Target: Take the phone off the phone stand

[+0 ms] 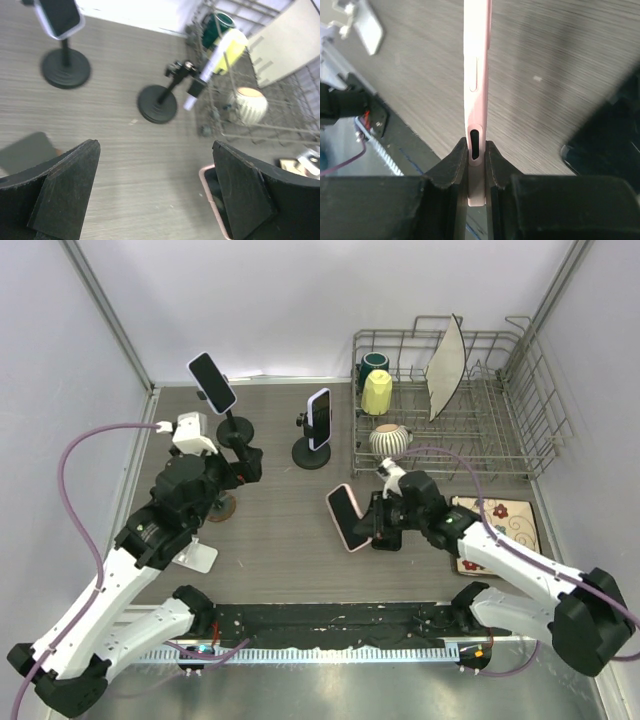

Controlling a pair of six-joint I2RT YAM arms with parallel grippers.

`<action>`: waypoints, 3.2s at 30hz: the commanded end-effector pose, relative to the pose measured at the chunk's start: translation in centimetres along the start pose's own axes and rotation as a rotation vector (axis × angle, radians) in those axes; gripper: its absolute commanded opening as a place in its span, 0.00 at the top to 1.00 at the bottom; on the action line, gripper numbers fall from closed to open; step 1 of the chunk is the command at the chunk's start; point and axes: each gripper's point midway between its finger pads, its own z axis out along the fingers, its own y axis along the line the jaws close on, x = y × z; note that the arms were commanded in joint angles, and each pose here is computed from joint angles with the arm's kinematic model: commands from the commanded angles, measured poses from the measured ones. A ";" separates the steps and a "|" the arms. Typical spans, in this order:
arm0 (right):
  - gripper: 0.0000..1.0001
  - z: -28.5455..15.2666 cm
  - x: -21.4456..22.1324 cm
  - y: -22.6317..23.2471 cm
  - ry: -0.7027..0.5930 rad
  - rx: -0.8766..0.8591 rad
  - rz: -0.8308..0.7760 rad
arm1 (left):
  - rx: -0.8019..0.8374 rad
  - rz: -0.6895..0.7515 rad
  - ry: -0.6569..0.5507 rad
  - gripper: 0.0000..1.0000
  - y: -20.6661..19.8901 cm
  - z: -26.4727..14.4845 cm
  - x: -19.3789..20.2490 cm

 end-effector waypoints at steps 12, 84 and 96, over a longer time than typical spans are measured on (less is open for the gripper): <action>0.99 -8.9 -0.3 -12.8 -0.055 0.538 0.360 | -0.358 0.278 -0.168 0.00 8.9 -2.3 -4.0; 0.11 -11.7 -4.4 -18.6 -0.227 0.776 0.414 | -0.429 0.249 -0.195 0.00 12.8 -2.5 -2.5; 0.11 -16.1 -13.9 -12.5 -0.529 0.620 0.174 | -0.452 0.232 -0.137 0.00 13.1 -1.2 -1.3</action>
